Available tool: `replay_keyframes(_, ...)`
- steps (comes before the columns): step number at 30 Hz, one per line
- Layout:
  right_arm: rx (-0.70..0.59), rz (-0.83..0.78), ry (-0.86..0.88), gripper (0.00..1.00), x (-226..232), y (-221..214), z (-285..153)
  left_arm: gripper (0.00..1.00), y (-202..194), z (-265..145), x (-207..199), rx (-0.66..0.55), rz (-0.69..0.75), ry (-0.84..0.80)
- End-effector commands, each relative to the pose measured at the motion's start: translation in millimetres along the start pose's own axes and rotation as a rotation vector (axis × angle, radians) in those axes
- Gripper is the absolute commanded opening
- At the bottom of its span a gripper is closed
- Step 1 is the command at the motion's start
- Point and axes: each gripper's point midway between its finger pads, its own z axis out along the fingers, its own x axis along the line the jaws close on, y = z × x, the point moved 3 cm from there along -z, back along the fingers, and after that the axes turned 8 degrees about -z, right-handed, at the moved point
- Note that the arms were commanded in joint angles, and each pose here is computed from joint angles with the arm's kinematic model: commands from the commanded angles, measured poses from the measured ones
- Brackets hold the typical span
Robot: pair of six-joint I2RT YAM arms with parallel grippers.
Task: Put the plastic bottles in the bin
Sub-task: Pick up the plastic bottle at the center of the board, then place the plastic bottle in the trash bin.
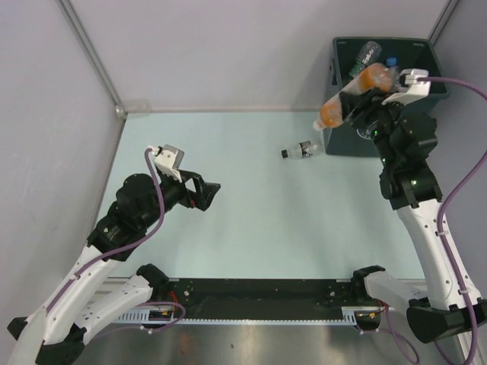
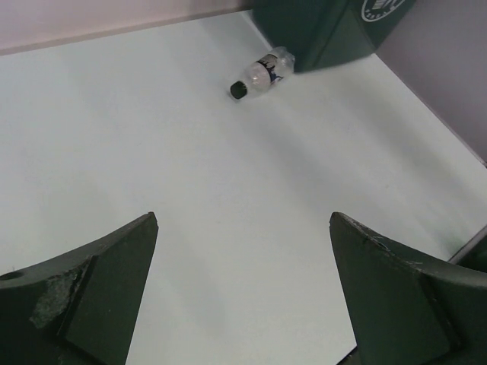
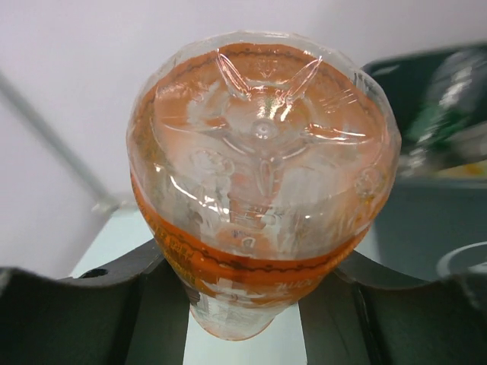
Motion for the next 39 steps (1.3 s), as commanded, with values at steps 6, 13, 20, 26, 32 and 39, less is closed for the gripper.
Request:
replay_keyframes(6,-0.229,-0.135,-0.352,0.48,-97.6,86.5,26.7,1.0,0.2,-0.9,13.5,-0.031,0.004,0.084)
replay_keyframes(13,-0.264,-0.148,-0.427,0.48,-147.1,104.2,79.9,1.0,-6.3,3.2,14.7,-0.018,0.002,0.079)
replay_keyframes(20,-0.165,-0.127,-0.36,0.49,-166.5,80.7,144.4,1.0,-9.2,5.6,17.4,-0.004,0.005,0.092)
replay_keyframes(26,-0.031,-0.128,-0.357,0.68,-185.7,31.1,175.6,1.0,-12.0,8.1,19.6,0.009,0.011,0.104)
replay_keyframes(32,0.014,-0.161,-0.358,1.0,-187.0,24.5,179.4,1.0,-12.4,10.4,20.7,0.017,0.01,0.113)
replay_keyframes(39,-0.069,-0.163,-0.325,1.0,-163.3,73.4,149.6,1.0,-9.3,8.0,27.7,0.001,-0.001,0.166)
